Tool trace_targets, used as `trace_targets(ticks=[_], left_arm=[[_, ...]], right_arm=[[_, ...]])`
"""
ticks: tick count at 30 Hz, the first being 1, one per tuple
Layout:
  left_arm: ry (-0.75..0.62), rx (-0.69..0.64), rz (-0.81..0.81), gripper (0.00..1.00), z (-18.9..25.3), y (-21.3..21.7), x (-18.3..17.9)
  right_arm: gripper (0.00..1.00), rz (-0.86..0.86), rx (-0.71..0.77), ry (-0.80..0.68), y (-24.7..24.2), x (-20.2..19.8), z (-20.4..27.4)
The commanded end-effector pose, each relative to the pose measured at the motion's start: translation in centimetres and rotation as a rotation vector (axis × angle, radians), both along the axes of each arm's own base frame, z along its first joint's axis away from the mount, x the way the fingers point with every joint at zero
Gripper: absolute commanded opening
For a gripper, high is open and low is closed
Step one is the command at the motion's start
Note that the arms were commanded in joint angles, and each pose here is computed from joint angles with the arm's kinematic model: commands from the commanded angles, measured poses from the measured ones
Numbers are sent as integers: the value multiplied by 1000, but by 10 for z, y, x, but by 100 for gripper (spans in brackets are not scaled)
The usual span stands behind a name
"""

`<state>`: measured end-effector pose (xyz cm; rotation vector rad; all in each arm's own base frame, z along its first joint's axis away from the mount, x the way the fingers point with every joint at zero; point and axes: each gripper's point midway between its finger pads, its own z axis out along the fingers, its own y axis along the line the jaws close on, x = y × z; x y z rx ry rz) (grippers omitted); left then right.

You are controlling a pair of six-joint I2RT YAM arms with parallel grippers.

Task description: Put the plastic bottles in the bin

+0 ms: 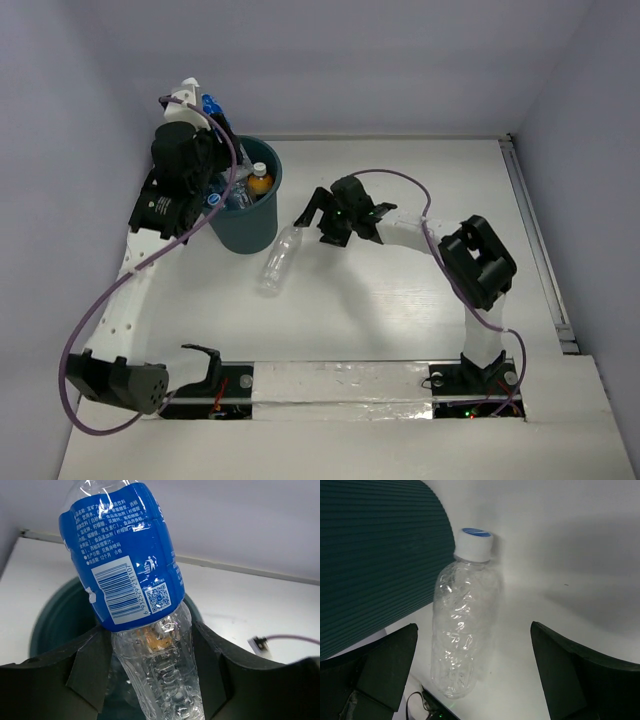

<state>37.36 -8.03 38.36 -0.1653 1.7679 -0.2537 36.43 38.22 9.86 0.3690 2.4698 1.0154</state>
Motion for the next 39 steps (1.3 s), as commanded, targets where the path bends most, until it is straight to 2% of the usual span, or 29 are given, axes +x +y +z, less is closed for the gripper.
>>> trace_targets(ticks=[1,8,14,20,23,24,27,29,31,33,34,39], left_arm=[[-124,17,59,41,29,25,17],[-88,59,173,41,-2,50,37],[-58,89,248,41,-43,64,41],[-42,101,304,44,-67,73,41],[-42,94,290,72,-71,71,39],[-42,90,281,85,-71,70,37],[-51,71,258,99,-67,65,32],[-61,52,243,99,-61,62,29],[-81,30,210,99,-51,57,24],[-103,7,184,99,-40,52,19],[-108,1,180,99,-36,51,17],[-95,-1,166,99,-34,49,11]], right_arm=[[100,45,108,-55,24,10,30],[100,96,105,-42,34,11,19],[100,135,99,5,46,13,-3],[100,171,62,44,51,15,-23],[99,164,46,66,48,12,-35],[98,160,38,76,46,11,-38],[93,147,8,90,41,10,-46],[87,136,-6,90,38,10,-48],[87,144,-11,95,37,8,-50],[92,153,-22,97,36,7,-51],[98,168,-35,95,36,6,-53],[100,225,-55,116,38,1,-56]])
